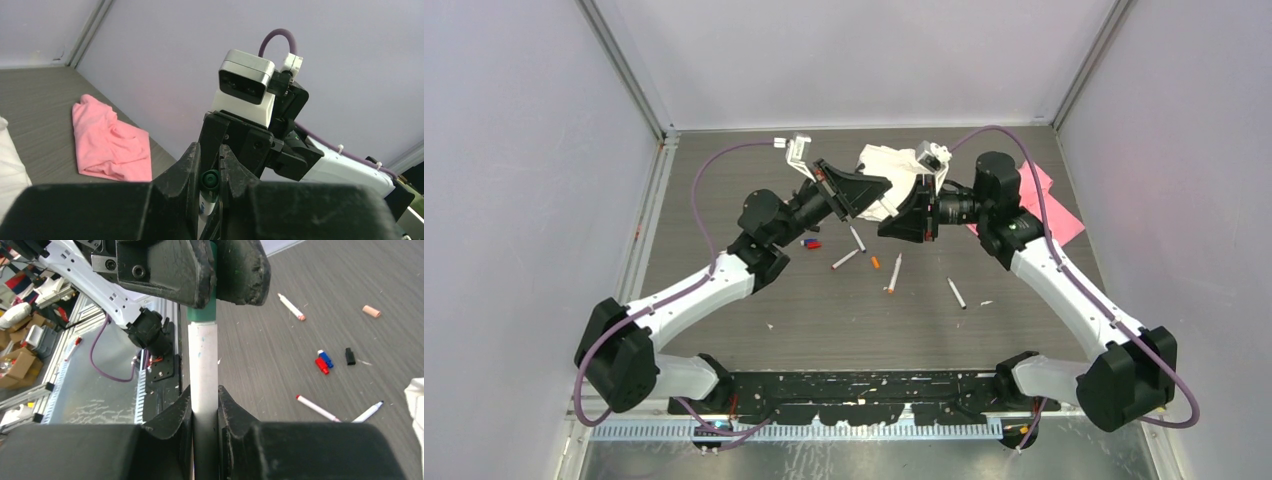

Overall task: Insert the pens into the pen caps
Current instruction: Press the pen cap onto the pen, then place the pen at the center of the board.

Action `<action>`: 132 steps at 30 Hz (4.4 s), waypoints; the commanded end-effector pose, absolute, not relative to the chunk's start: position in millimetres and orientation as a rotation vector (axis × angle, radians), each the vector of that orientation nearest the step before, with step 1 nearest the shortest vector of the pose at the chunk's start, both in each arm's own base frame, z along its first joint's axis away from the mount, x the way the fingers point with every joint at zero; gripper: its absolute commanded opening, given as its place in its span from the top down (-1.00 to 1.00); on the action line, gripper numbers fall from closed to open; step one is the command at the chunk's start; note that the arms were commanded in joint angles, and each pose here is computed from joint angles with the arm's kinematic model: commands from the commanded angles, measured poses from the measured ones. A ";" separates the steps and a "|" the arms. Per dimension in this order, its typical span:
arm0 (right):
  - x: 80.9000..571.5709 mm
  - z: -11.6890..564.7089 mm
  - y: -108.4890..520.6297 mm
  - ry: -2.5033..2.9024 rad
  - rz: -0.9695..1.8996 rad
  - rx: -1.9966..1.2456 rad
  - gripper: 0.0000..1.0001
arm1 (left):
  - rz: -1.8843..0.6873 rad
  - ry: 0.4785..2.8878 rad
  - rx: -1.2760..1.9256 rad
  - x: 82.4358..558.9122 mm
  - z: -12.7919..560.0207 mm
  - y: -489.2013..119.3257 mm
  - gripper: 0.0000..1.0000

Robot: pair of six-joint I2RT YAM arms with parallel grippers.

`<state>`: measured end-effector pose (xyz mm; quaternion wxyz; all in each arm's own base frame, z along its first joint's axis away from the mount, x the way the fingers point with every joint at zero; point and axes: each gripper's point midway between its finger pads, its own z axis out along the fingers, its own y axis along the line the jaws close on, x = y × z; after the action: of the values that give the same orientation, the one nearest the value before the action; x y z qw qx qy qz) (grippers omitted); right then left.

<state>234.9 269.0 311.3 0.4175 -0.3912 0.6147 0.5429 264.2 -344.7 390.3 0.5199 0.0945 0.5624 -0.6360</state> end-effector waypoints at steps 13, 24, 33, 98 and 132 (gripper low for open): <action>258.3 377.0 254.4 1.311 1.375 -0.817 0.99 | -1.557 1.806 0.675 171.9 255.6 -377.0 0.99; 257.7 364.3 260.4 1.343 1.359 -0.847 0.98 | -1.853 1.542 0.253 178.3 299.5 -409.0 0.99; 256.3 370.9 258.9 1.339 1.348 -0.841 0.99 | -1.978 1.654 0.195 160.7 288.7 -418.2 0.99; 314.5 232.7 226.8 1.761 1.112 -0.720 0.96 | -1.132 1.736 0.494 205.8 263.3 -259.5 -0.66; 445.8 109.5 47.9 2.294 0.337 0.211 0.18 | -0.685 1.861 0.656 192.5 238.9 -181.2 -0.80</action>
<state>434.1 53.9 46.0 0.3334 0.1044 0.9317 0.0991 194.8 -176.8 234.4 0.4993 0.2621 0.7812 -0.2679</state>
